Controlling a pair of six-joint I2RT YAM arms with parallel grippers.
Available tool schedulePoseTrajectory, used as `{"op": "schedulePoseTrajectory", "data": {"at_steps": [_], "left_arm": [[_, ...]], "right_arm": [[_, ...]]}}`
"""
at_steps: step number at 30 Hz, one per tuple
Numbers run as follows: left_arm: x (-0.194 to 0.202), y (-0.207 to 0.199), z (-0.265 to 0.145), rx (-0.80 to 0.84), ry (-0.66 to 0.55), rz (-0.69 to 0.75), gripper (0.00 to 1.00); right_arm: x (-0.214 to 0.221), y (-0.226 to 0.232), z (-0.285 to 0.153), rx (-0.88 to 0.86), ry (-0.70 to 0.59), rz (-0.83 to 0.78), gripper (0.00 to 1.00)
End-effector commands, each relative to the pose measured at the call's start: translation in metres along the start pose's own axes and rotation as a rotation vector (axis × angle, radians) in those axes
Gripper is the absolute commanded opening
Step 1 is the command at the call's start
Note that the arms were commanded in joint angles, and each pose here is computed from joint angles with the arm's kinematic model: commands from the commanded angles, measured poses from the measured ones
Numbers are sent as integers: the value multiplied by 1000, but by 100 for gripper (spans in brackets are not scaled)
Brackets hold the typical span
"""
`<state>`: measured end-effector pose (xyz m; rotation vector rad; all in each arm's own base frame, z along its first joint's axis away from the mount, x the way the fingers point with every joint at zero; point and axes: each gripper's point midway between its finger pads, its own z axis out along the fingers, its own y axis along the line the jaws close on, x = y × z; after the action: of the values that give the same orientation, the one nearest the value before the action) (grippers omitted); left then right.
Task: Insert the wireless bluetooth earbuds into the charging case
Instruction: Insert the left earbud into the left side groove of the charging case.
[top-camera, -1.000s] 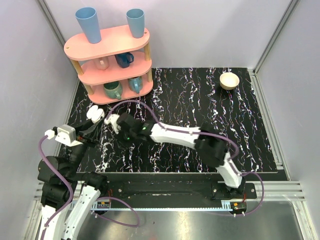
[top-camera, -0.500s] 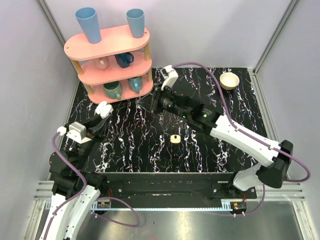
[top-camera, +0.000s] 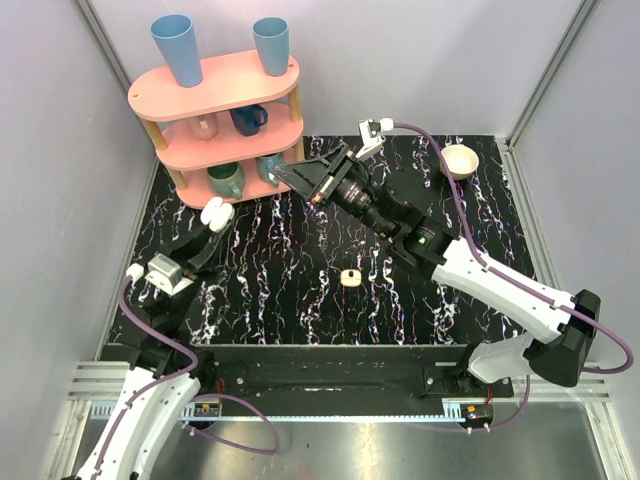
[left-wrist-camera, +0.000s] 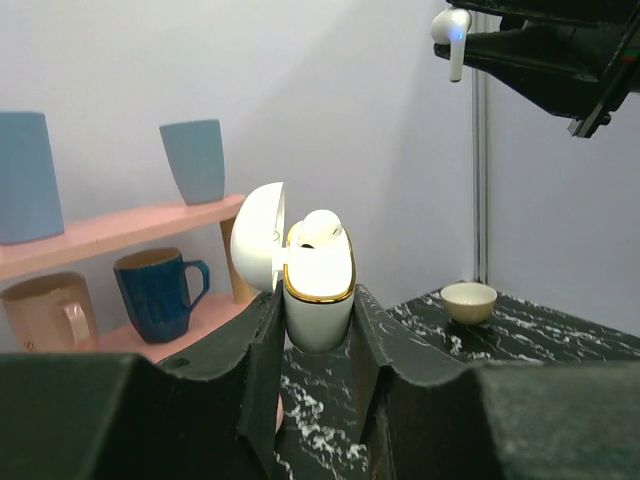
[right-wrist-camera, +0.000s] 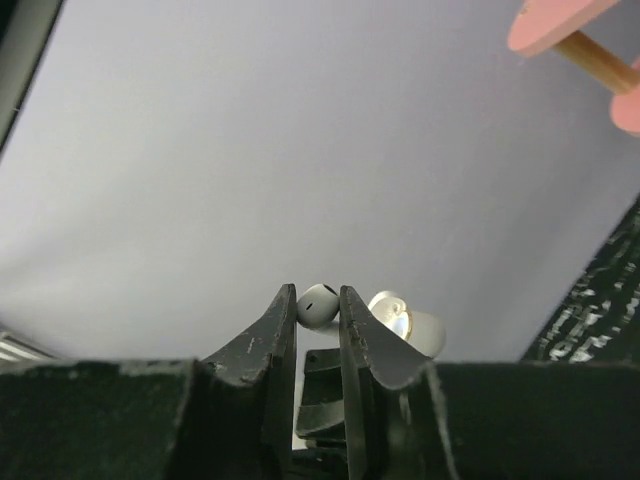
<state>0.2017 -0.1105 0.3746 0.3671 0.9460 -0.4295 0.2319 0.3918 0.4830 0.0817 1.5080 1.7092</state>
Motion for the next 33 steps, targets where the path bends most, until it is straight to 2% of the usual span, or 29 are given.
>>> {"op": "schedulePoseTrajectory", "data": {"at_steps": [1, 9, 33], "left_arm": [[-36, -4, 9, 31, -172, 12, 0], [-37, 1, 18, 13, -202, -2, 0], [-21, 3, 39, -33, -179, 13, 0]], "right_arm": [[-16, 37, 5, -165, -74, 134, 17], [-5, 34, 16, -194, -73, 154, 17], [46, 29, 40, -207, 10, 140, 17]]}}
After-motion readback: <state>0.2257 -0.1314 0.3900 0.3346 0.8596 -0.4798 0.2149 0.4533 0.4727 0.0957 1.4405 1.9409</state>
